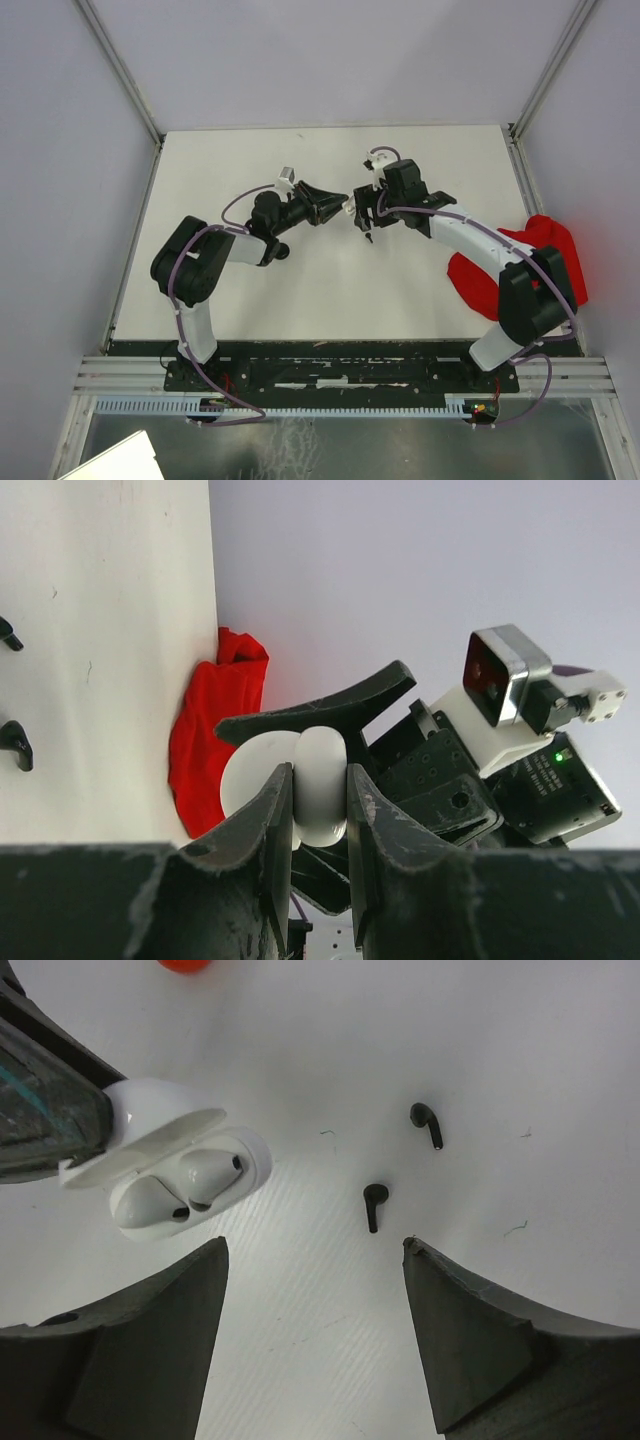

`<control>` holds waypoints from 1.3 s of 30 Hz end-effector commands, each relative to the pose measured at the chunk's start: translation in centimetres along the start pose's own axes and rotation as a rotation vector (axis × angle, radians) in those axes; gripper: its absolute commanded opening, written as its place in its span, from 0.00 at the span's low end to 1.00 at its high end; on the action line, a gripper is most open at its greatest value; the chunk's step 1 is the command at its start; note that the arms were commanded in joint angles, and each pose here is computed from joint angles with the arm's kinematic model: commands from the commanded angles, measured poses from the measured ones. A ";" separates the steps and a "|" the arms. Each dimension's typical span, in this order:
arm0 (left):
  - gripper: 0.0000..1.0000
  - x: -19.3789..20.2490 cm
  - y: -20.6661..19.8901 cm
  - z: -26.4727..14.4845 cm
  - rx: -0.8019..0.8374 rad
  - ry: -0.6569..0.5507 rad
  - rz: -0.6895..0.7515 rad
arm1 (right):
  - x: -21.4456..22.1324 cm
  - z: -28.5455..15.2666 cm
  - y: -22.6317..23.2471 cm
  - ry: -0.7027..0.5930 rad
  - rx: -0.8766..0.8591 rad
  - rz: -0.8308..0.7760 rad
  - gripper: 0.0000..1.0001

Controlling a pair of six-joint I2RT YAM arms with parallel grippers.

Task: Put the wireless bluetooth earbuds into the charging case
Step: Place the earbud in the charging case, then close the charging case.

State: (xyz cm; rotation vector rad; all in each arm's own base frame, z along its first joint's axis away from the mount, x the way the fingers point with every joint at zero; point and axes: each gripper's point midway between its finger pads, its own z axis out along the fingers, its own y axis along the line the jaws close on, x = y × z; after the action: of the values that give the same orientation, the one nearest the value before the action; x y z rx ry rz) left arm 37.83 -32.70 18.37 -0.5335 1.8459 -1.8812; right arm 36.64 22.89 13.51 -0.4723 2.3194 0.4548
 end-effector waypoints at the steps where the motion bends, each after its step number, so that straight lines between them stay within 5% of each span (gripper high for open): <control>1: 0.03 -0.9 -1.4 0.0 0.066 -0.075 -0.003 | -3.3 -2.3 -0.3 -0.199 0.035 -0.020 0.79; 8: 0.03 -3.2 -2.3 -1.3 0.103 -0.265 -0.182 | -3.5 -2.4 -0.6 -0.436 0.022 -0.053 0.79; 23: 0.03 -4.6 -1.2 -1.3 -0.051 -0.603 -0.444 | -4.5 0.8 1.5 -0.578 0.007 -0.140 0.76; 39: 0.03 -3.9 0.8 -0.9 -0.201 -0.660 -0.475 | -4.7 4.2 3.2 -0.606 0.060 -0.199 0.79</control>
State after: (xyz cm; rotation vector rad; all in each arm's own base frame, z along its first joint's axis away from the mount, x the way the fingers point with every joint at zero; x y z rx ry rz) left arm 40.06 -29.71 15.10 -1.5354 1.6124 -1.4458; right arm 38.79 27.75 10.99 -0.5071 1.8041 0.3931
